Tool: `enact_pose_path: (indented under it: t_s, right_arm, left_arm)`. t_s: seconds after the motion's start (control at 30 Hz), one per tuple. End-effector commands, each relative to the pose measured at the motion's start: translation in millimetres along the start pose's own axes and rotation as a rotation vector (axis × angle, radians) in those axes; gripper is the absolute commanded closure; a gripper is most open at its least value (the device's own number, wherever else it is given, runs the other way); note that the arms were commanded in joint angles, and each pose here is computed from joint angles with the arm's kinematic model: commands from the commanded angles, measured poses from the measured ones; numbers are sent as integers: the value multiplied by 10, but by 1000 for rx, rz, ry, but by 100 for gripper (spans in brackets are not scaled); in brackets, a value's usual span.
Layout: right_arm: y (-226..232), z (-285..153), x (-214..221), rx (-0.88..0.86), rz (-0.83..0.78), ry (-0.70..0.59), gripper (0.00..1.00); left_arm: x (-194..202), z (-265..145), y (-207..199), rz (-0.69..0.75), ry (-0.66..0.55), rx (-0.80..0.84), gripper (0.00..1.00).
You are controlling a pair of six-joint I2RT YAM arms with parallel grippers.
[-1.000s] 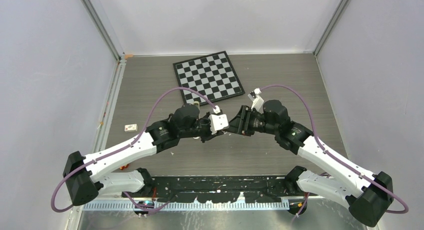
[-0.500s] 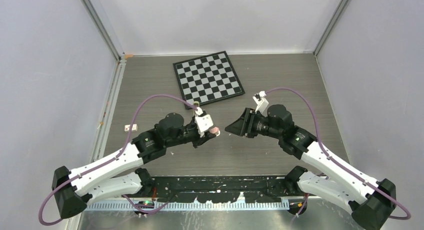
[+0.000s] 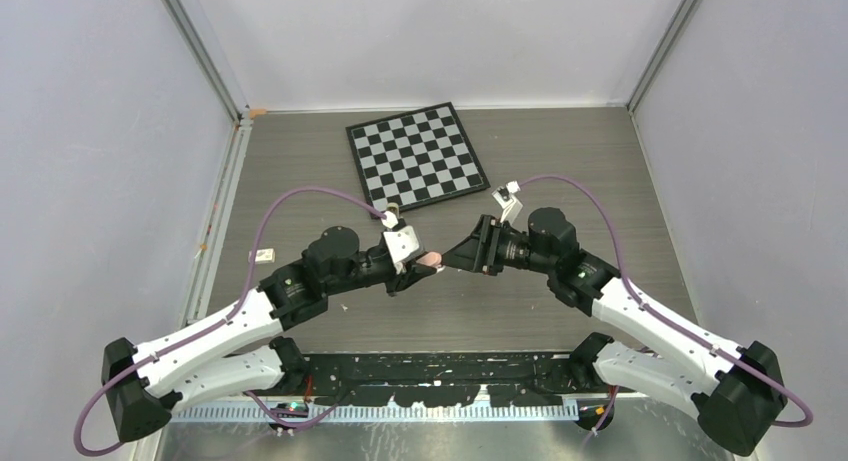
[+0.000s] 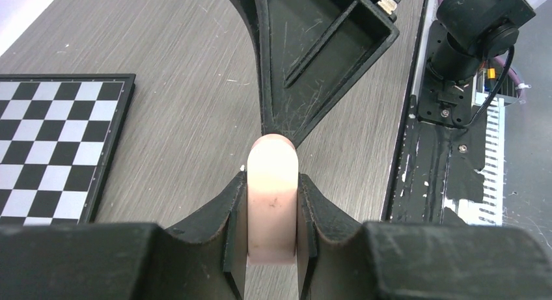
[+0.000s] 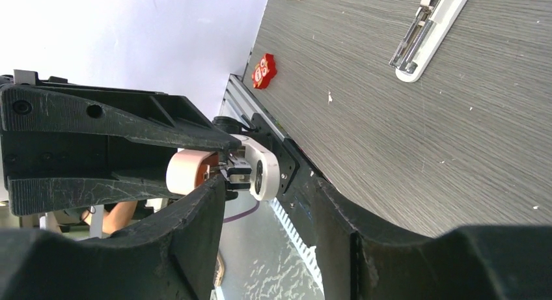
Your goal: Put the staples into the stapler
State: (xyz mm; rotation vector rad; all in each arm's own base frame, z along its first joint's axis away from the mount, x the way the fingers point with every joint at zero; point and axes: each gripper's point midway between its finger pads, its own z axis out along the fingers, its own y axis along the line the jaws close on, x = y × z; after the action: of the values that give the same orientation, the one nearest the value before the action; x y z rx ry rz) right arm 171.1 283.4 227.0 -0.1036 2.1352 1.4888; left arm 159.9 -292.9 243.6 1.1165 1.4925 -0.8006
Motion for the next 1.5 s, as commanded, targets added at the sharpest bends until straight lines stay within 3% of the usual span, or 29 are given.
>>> enact_pose_path:
  t_s: [0.0,0.23,0.47,0.9,1.03,1.13,1.33,1.47]
  right_arm:
    - [130,36,-26,-70,-11,-3,46]
    - [32,127,17,-65,14,17,49]
    - [-141,203,105,-51,62,25,52]
    - [-342,277,301,-74,129,63,53]
    - [-234,144,205,-86,26,1,51]
    - [-186,-29,134,-59,-120,-48,43]
    - [279,-357,32,-274,-366,-192,26]
    - [544,-479,-21,-383,-455,-246,24]
  left_arm:
    - [-212,20,-11,9,-79,16,100]
    - [-308,19,-11,0,-123,15,100]
    - [-555,-77,202,-91,-243,-78,100]
    - [-825,-24,292,-199,-390,-66,100]
    - [-791,-42,314,-207,-376,-78,100]
    - [-764,-78,305,-220,-364,-79,100]
    - [-864,-110,114,-309,-405,31,100]
    - [-970,-119,-10,-364,-439,113,100]
